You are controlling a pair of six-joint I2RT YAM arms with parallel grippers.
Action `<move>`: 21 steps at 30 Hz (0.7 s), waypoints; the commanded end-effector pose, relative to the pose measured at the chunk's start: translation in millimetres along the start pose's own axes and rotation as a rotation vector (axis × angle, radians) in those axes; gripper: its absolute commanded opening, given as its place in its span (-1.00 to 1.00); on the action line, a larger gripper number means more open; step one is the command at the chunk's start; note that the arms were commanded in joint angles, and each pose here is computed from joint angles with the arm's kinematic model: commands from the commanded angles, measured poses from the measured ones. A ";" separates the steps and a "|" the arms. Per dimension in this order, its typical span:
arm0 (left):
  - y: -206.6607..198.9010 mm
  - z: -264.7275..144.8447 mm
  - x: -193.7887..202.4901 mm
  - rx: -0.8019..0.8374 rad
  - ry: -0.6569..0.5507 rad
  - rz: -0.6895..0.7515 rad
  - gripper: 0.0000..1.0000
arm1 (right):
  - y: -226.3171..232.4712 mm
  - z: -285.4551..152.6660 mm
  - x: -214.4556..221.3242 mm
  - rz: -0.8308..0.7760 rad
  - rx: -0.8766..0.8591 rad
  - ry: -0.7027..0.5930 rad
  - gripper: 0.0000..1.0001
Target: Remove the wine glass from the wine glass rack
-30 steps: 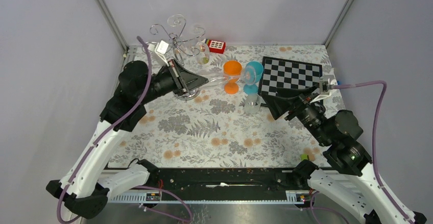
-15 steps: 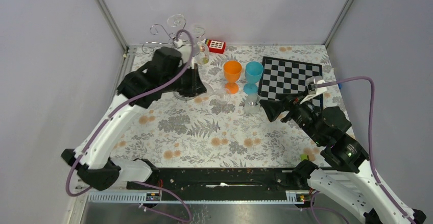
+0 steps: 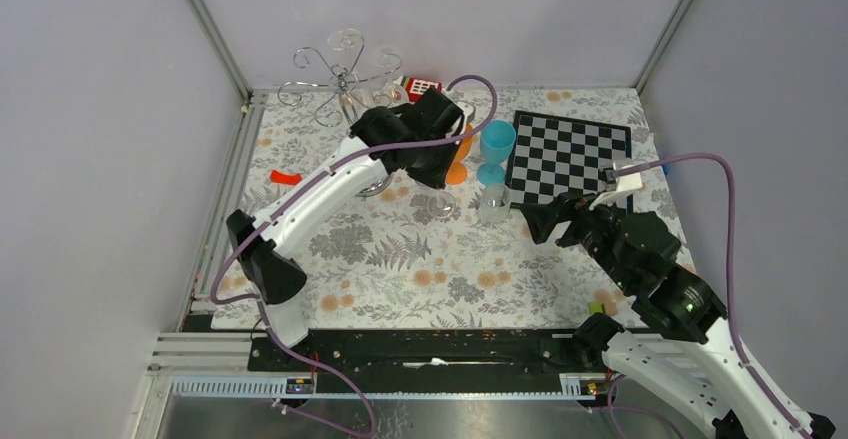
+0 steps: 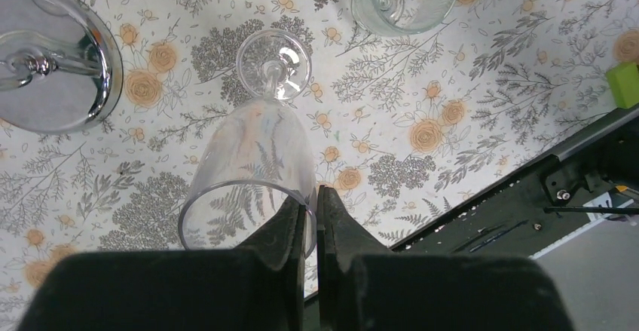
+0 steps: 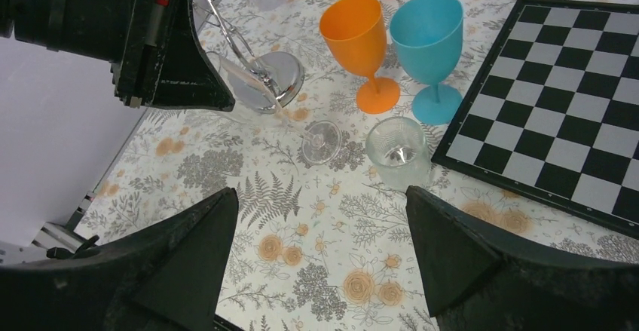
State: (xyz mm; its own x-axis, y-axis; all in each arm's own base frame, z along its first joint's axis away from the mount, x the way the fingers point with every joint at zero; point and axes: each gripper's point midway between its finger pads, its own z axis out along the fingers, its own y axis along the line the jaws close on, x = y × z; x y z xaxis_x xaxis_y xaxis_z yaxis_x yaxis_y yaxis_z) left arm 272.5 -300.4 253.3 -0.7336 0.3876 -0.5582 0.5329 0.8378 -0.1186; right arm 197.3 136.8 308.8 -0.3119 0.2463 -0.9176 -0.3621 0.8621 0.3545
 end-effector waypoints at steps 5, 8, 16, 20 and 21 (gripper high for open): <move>-3.5 10.7 -24.4 -0.027 -0.034 0.052 -1.00 | -12.3 -13.0 -5.4 -0.008 0.050 -0.028 0.77; -5.7 20.3 -24.3 -0.024 -0.017 0.050 -1.00 | -14.5 -15.2 -3.2 -0.006 0.058 -0.020 0.77; -11.7 43.3 -16.3 -0.009 0.047 0.055 -1.00 | -20.8 -20.5 -0.1 0.001 0.083 -0.015 0.76; -14.2 51.8 -14.8 -0.009 0.062 0.058 -1.00 | -21.0 -21.0 1.4 0.009 0.082 -0.015 0.76; -14.9 52.8 -15.0 -0.008 0.063 0.059 -1.00 | -21.1 -21.4 1.3 0.010 0.081 -0.016 0.77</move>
State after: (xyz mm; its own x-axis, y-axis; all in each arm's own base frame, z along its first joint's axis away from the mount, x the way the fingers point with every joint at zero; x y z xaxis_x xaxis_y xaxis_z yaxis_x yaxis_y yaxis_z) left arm 293.1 -328.3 203.8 -0.7575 0.4626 -0.4607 0.5513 0.8312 -0.0718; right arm 185.7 114.3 298.1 -0.3209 0.2359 -0.9173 -0.3059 0.8908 0.3361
